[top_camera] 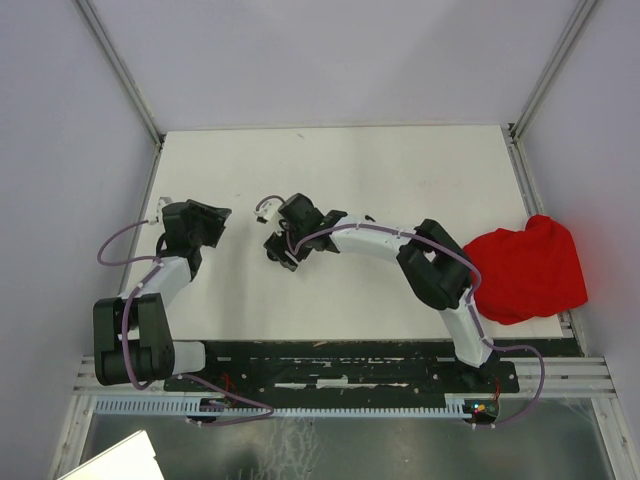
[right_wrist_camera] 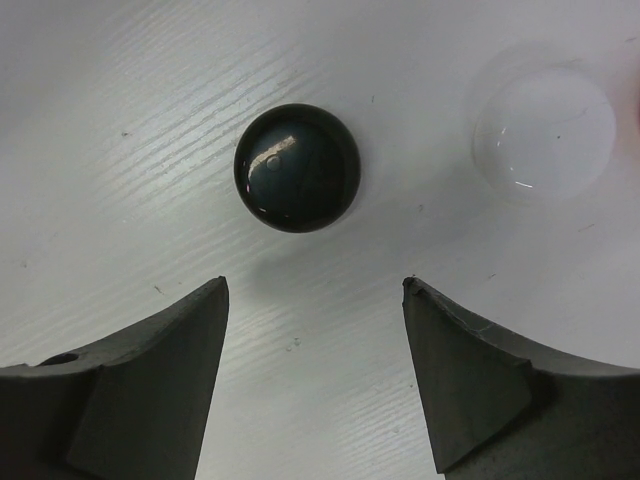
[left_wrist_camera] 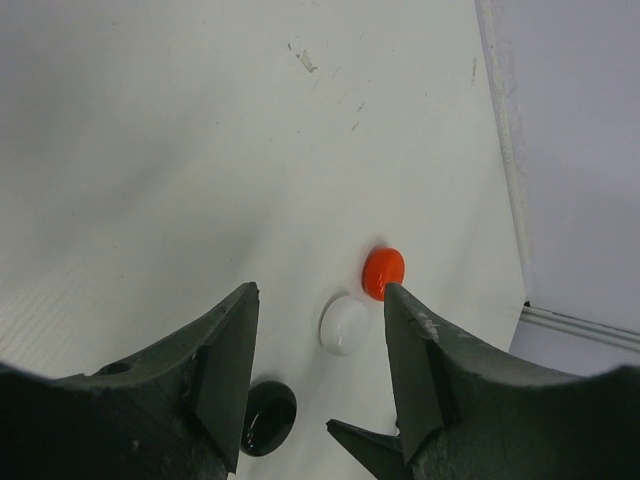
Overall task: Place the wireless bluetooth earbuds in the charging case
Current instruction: Pick up the charging case at the center of the board.
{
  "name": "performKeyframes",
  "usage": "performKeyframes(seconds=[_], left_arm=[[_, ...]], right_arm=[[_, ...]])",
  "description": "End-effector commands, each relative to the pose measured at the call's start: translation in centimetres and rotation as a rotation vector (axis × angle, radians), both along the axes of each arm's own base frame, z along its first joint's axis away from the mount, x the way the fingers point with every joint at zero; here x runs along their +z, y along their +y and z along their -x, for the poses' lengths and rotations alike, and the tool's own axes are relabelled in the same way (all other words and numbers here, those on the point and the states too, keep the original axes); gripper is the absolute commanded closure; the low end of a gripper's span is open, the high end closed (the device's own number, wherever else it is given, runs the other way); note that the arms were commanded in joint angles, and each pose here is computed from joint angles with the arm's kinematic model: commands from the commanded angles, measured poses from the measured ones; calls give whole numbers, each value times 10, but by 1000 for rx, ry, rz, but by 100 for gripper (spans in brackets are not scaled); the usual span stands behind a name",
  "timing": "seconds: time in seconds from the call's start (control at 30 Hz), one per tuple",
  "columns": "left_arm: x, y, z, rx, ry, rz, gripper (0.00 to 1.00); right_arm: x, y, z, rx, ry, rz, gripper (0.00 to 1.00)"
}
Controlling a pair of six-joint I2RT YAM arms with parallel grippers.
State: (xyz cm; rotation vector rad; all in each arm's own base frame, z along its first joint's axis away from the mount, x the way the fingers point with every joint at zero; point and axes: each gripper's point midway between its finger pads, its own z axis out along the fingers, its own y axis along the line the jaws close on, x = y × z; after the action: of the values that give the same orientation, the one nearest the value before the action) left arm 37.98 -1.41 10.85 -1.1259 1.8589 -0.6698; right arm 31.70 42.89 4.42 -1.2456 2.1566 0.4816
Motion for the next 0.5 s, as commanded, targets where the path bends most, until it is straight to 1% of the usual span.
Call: performKeyframes(seconds=[0.0, 0.47], left_arm=[[12, 1, -8, -30, -60, -33, 41], [9, 2, -9, -30, -57, -29, 41]], right_arm=[[9, 13, -8, -23, -21, -45, 22], [-3, 19, -18, -59, -37, -30, 22]])
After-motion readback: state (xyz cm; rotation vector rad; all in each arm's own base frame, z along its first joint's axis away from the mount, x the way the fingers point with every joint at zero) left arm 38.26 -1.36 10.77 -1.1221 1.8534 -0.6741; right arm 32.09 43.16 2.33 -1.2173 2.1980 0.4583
